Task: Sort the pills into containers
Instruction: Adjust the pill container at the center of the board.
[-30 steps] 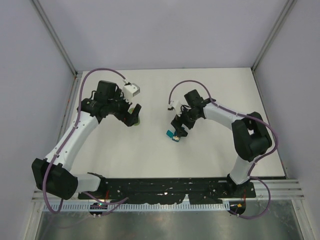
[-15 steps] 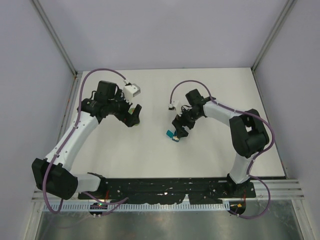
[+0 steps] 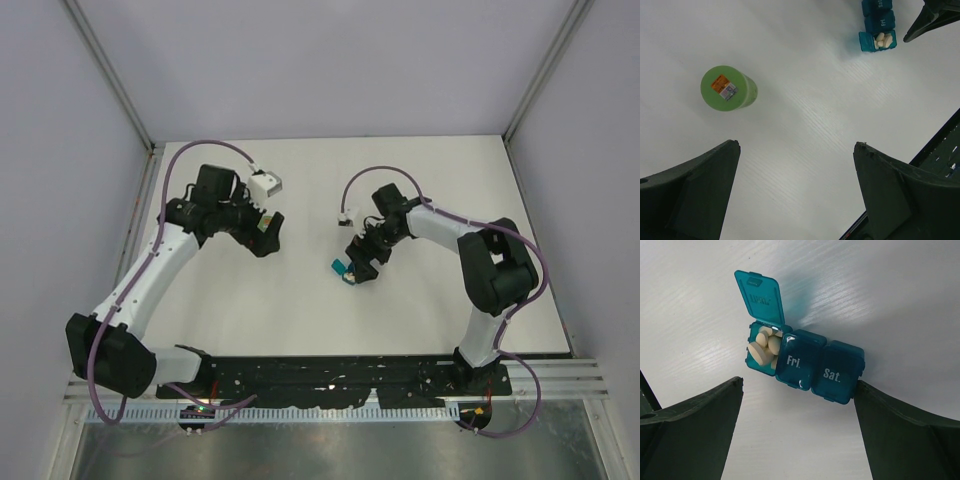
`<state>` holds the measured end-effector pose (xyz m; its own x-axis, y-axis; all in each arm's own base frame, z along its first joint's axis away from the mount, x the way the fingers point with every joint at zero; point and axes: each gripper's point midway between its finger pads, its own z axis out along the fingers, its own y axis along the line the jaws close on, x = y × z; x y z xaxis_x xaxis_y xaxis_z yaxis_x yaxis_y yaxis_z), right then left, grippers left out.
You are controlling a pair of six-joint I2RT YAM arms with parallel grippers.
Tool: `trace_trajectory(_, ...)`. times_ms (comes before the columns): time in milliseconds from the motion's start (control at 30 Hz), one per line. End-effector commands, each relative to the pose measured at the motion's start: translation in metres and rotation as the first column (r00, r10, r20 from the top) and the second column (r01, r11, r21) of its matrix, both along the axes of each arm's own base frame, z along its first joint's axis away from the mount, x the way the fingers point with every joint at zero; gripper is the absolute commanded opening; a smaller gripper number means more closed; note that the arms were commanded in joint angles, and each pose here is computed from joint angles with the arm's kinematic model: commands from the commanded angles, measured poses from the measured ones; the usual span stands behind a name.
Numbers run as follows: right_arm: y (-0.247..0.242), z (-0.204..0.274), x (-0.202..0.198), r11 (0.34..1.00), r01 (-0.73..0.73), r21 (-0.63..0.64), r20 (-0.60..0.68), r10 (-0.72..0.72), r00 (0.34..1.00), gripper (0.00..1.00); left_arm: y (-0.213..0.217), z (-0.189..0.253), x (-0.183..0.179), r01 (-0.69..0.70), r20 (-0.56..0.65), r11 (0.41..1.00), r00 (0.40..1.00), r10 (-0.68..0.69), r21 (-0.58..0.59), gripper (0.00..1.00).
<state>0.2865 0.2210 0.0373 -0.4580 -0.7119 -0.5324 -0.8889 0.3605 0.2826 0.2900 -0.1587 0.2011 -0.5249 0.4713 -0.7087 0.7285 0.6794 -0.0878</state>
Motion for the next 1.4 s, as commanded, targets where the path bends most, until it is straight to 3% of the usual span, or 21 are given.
trace_trajectory(0, 0.000, 0.011, -0.009, 0.999, -0.012, 0.032, -0.002, 0.012, 1.000, 0.95, -0.007, -0.004, 0.000, 0.025, -0.007, 0.999, 1.000, -0.025, -0.032, 1.00)
trace_trajectory(733, 0.018, 0.024, -0.041, 0.991, -0.054, 0.120, -0.078, 0.064, 0.995, 0.95, -0.034, -0.044, -0.019, 0.158, -0.068, 0.987, 0.985, -0.156, 0.021, 1.00)
trace_trajectory(933, 0.020, 0.029, -0.049, 0.988, -0.069, 0.135, -0.080, 0.080, 0.994, 0.95, -0.055, -0.059, -0.025, 0.238, -0.083, 0.971, 0.967, -0.239, -0.020, 1.00)
trace_trajectory(1367, 0.010, 0.037, -0.017, 0.995, 0.088, 0.056, 0.081, -0.093, 0.992, 0.95, -0.075, -0.079, -0.012, 0.246, -0.091, 0.966, 0.963, -0.253, -0.085, 1.00)
